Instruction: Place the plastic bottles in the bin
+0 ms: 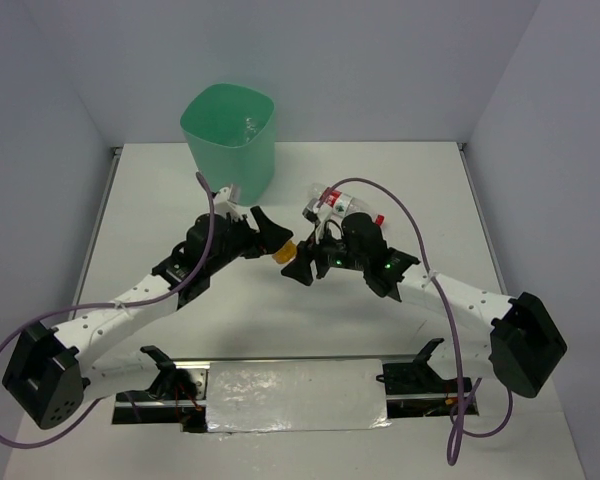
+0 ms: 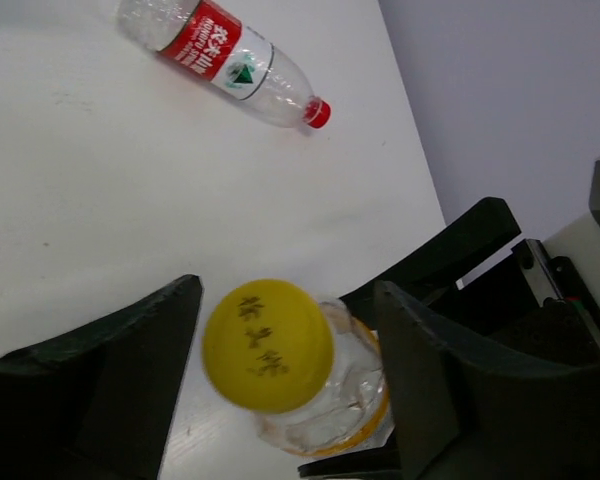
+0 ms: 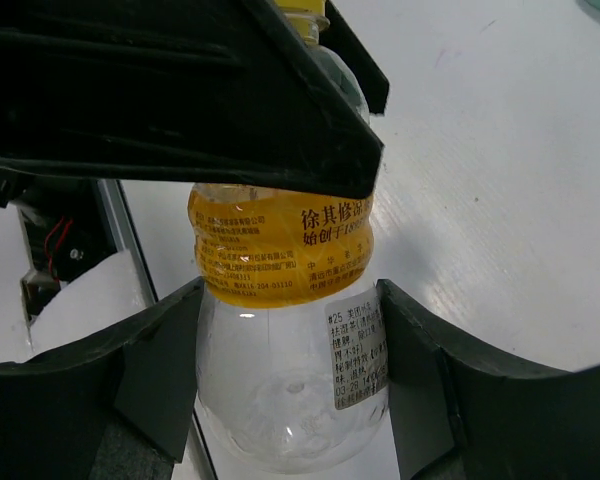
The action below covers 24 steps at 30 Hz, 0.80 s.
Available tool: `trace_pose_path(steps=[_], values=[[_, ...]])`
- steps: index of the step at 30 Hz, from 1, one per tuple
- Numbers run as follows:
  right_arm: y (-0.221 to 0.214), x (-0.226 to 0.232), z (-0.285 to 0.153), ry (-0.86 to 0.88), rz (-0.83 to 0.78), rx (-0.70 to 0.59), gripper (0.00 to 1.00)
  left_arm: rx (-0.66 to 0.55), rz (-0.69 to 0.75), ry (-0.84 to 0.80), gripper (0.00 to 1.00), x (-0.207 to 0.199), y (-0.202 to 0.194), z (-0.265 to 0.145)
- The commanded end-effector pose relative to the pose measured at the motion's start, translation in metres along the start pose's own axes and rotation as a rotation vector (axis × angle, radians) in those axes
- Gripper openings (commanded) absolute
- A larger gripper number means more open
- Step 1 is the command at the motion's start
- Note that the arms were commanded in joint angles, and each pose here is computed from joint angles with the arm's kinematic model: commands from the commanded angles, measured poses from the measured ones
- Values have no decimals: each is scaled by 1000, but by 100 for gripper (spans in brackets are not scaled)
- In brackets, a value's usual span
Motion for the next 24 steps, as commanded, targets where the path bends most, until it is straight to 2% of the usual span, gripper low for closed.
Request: trace_pose_path(steps=[1,2,4,5,6,7,8,9,10,11,13,18,20,21,24], values=[[27,11,7,30,-33,-118,53,-21,-12,-60,78,-11,2,8],[27,10,9,7,-20,-121,54,-16,-18,-66,62,-13,1,9],[30,10,9,-18,-8,-152,55,-6,-26,-58,46,-13,0,11],[32,8,8,-52,13,-168,57,-8,-31,-53,31,-13,0,12],[34,9,7,-61,16,-184,59,-4,-32,-51,23,-14,0,12],[36,10,5,-63,19,-199,64,-6,-32,-53,18,-16,2,11],[37,9,3,-71,21,-203,77,-27,-25,-22,11,-14,5,11],[37,10,2,-78,25,-200,84,-35,-23,-6,9,-14,7,10],[37,10,-1,-97,31,-186,97,-54,-9,-6,7,-19,13,8],[36,8,-4,-121,32,-178,100,-77,1,52,7,-17,18,7],[34,9,-12,-155,25,-153,100,-142,66,74,13,-29,41,1],[24,3,-28,-258,-13,-93,100,-277,161,235,15,-48,104,-18],[20,-4,-35,-350,-18,-90,100,-391,183,251,19,-59,137,-26],[16,-8,-39,-386,-19,-77,100,-467,173,272,19,-57,158,-28],[14,-22,-49,-495,-1,-100,100,-597,176,331,20,-44,202,-25]])
Point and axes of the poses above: each gripper's point midway between its finger pads, its own z axis out along the fingers, its own x axis along the line the jaws close on, y = z × x, the point moved 10 cm from there along -z, back along the fingers, and after that the axes turned 1 degree about -z, right-handed, at the moved point
